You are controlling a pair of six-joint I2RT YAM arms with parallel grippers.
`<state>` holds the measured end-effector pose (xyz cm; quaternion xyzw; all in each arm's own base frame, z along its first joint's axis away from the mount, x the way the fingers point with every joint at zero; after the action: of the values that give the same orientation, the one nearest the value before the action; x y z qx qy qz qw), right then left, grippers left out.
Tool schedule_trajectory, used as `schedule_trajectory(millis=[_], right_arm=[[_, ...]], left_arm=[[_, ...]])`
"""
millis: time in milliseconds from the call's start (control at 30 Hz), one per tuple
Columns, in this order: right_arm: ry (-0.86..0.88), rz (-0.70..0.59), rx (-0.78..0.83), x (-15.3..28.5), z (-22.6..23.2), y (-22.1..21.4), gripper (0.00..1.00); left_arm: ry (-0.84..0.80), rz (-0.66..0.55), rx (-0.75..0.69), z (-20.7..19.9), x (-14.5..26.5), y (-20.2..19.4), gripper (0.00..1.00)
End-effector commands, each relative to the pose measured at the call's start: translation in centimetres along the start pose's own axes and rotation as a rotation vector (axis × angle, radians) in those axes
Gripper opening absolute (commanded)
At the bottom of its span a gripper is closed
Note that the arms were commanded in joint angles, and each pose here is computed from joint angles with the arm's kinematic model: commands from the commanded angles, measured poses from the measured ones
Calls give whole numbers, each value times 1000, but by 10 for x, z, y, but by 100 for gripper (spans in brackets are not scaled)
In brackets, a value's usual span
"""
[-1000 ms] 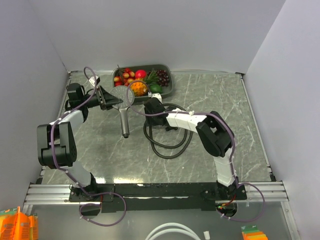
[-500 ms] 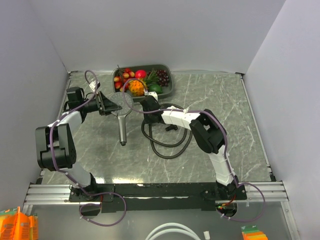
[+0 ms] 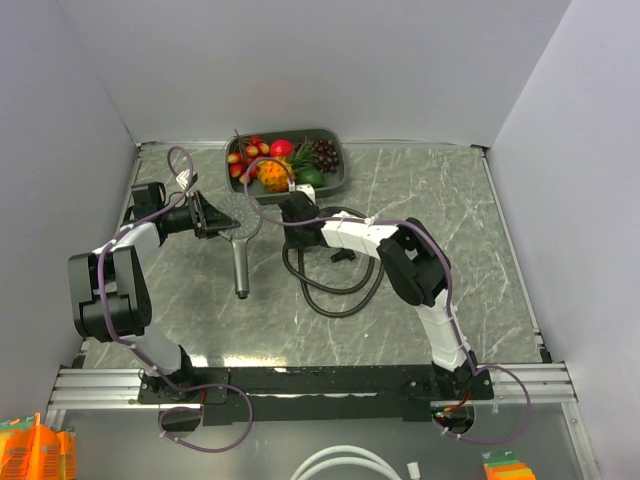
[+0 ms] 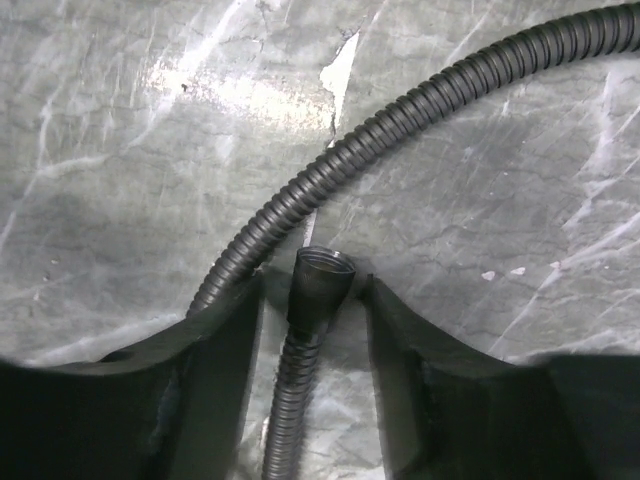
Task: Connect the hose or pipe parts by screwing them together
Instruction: Pick up the pipeline from the center of the board.
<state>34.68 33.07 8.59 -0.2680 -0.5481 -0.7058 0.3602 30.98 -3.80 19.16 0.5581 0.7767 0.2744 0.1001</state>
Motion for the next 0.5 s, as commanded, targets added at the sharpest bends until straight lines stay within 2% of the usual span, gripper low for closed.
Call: schedule_trajectory(millis=[0,67,133,167,200,367,467], right_arm=[[-22,-18,-18,17,-5,5,69],[-34,-35,-1,29,-15,0,70],[11,-122,11,56,-10,12,71],[23,-115,78,62,-11,-2,71],[73,-153,95,76,-4,3,70],[181,-139,314,91,10,-44,66],[179,-109,335,89,16,-57,65]], left_arm=[[-47,6,-57,-11,3,2,1],[-47,8,-48,-11,3,0,1],[-42,9,-44,-10,3,0,1],[-43,8,-42,-9,3,0,1],[-44,6,-39,-9,4,1,1],[-42,-14,1,0,15,4,1],[-35,-24,11,4,19,3,1]])
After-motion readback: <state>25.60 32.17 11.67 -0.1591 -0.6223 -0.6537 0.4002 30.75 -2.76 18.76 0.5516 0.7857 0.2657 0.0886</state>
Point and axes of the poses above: each gripper's point midway between its finger pads, its own x axis back along the fingers, its own z axis along the line the jaws close on, y = z × x, the point moved 8 cm from there along x, back along the fingers, and after that the axes turned 15 degrees about -x, right-handed, at the moved point
